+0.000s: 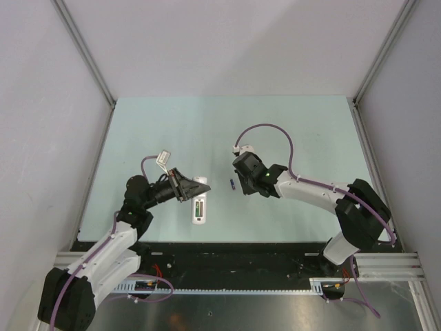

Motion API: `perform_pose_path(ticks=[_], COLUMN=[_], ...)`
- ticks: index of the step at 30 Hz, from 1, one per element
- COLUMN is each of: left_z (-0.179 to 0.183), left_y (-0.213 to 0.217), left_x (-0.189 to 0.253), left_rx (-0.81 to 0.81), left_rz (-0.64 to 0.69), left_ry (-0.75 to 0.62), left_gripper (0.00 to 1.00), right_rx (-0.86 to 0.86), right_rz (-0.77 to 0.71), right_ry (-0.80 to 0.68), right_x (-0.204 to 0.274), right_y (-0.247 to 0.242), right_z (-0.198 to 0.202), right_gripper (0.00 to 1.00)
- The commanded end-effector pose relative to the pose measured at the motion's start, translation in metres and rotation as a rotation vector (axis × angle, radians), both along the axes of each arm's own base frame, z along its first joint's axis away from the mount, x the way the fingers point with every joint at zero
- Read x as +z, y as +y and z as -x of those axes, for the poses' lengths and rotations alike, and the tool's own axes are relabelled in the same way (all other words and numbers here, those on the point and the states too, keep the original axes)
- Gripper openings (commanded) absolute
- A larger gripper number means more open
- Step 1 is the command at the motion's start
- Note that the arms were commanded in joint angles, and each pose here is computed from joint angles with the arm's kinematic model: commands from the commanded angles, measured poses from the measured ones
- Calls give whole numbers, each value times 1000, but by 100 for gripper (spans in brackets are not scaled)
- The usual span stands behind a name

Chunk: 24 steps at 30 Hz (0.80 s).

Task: Load the batteries into the remote control

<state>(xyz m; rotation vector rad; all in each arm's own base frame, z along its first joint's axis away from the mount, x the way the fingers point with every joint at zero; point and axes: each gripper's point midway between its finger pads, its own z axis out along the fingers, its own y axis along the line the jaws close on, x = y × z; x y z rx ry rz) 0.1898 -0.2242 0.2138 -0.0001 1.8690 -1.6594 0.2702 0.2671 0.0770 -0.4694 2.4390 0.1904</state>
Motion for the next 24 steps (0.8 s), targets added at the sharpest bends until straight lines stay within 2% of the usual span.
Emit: perform_pose_path(ticks=[1,8,12,21,24], left_z=[12,20,17,31,23], left_y=[-1,1,2,-3,-5], left_x=[52,64,61,73,70], left_rx=[-59,-67,-43,-82,-59], left_rz=[47,55,65,87,94], left_ry=[-247,-358,-336,-408,-359], left_gripper=[0,0,0,0,0], right_rx=[-34,-17,-23,-52,-52], right_rz=[-72,-67,-101,-150,-151], right_ry=[-66,-83,-61,-37,-26], right_x=[31,31,28,30,26], right_y=[2,3,7,9,10], right_z=[-7,-10,-13,-16,-15], right_gripper=[0,0,0,0,0])
